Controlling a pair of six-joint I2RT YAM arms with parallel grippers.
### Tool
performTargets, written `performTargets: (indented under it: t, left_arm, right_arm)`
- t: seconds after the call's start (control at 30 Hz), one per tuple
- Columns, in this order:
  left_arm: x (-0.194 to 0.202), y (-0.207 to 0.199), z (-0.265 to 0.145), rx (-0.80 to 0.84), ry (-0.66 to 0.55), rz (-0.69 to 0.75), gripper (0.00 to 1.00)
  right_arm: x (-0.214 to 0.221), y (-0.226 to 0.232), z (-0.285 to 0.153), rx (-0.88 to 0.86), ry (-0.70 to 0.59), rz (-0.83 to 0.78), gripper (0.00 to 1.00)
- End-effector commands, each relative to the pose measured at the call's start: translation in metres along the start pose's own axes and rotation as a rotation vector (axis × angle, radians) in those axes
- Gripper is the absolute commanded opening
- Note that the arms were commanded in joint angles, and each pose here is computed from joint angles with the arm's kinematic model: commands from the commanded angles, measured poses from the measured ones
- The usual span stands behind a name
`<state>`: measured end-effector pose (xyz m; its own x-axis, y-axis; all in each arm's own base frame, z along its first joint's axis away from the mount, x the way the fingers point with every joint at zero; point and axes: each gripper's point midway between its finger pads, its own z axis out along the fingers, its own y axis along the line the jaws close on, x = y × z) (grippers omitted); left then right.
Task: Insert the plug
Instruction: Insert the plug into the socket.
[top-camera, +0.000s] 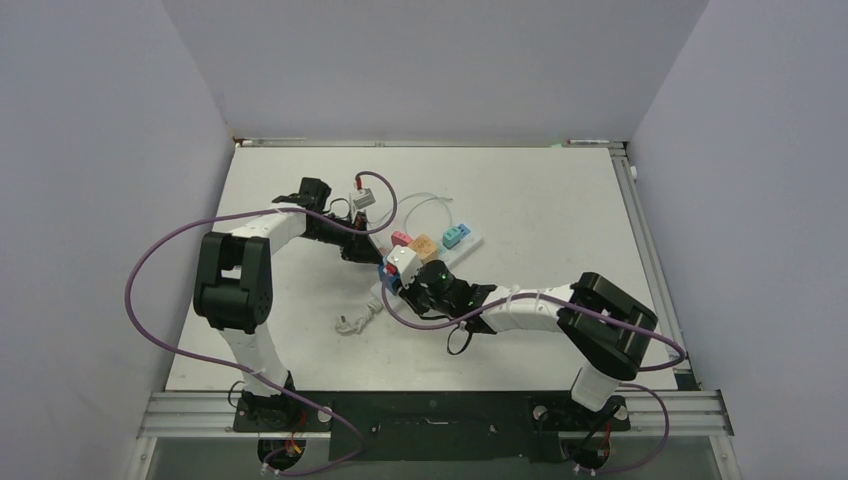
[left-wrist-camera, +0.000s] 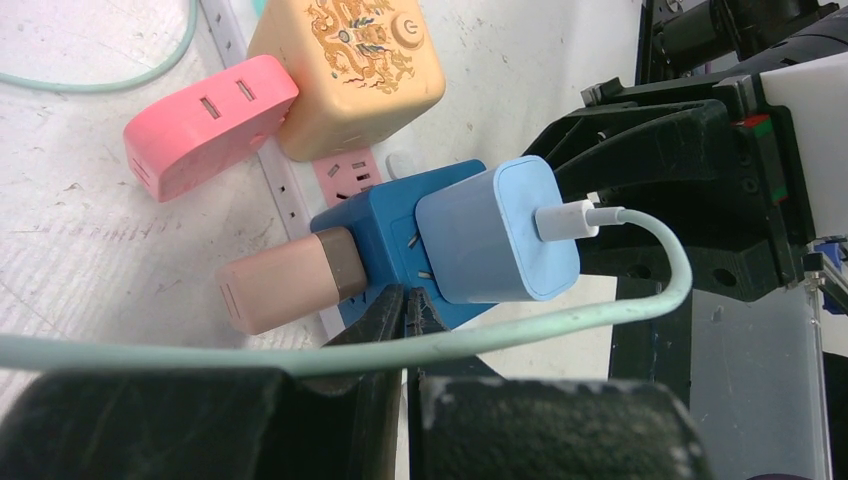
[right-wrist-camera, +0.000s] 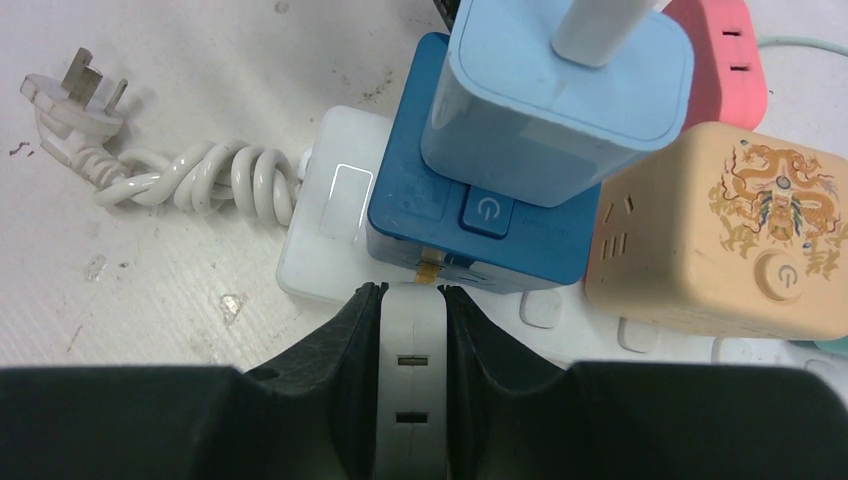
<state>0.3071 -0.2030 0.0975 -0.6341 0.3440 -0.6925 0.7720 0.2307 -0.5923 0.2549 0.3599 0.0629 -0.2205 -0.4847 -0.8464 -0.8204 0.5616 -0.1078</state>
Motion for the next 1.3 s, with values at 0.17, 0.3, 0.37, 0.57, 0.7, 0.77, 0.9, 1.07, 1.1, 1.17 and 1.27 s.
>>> performTargets:
  t: [0.17, 0.3, 0.37, 0.57, 0.7, 0.77, 0.9, 1.07, 1.1, 1.17, 1.27]
  left_arm:
    - [0.031, -0.011, 0.009, 0.029, 0.086, -0.059, 0.00]
    - [0.034, -0.014, 0.010, 0.039, 0.098, -0.062, 0.00]
    - [0.034, -0.015, 0.010, 0.042, 0.102, -0.059, 0.00]
    - [0.040, -0.023, 0.014, 0.078, 0.135, -0.044, 0.00]
    - [0.042, -0.028, 0.016, 0.107, 0.147, -0.047, 0.00]
    - [0.043, -0.031, 0.017, 0.118, 0.152, -0.050, 0.00]
    - [0.045, -0.032, 0.018, 0.124, 0.157, -0.052, 0.00]
    - [0.044, -0.031, 0.018, 0.115, 0.163, -0.046, 0.00]
    - [0.044, -0.030, 0.018, 0.112, 0.165, -0.044, 0.00]
    - [0.044, -0.029, 0.018, 0.105, 0.168, -0.044, 0.00]
    - [0.044, -0.028, 0.018, 0.100, 0.168, -0.043, 0.00]
  right_arm:
    - [-0.075, -0.016, 0.015, 0.145, -0.205, 0.048, 0.05]
    - [-0.074, -0.022, 0.009, 0.227, -0.220, 0.089, 0.05]
    - [-0.072, -0.026, 0.007, 0.278, -0.223, 0.127, 0.05]
    - [-0.083, -0.015, 0.008, 0.287, -0.267, 0.195, 0.05]
    - [-0.089, -0.015, 0.010, 0.278, -0.291, 0.213, 0.05]
    - [-0.089, -0.018, 0.009, 0.296, -0.299, 0.228, 0.05]
    - [-0.089, -0.029, -0.001, 0.368, -0.331, 0.276, 0.05]
    - [-0.083, -0.024, 0.002, 0.344, -0.328, 0.286, 0.05]
    - [-0.083, -0.021, 0.003, 0.324, -0.334, 0.290, 0.05]
    - [-0.080, -0.020, 0.003, 0.303, -0.340, 0.292, 0.07]
    - [-0.080, -0.021, -0.003, 0.261, -0.375, 0.299, 0.09]
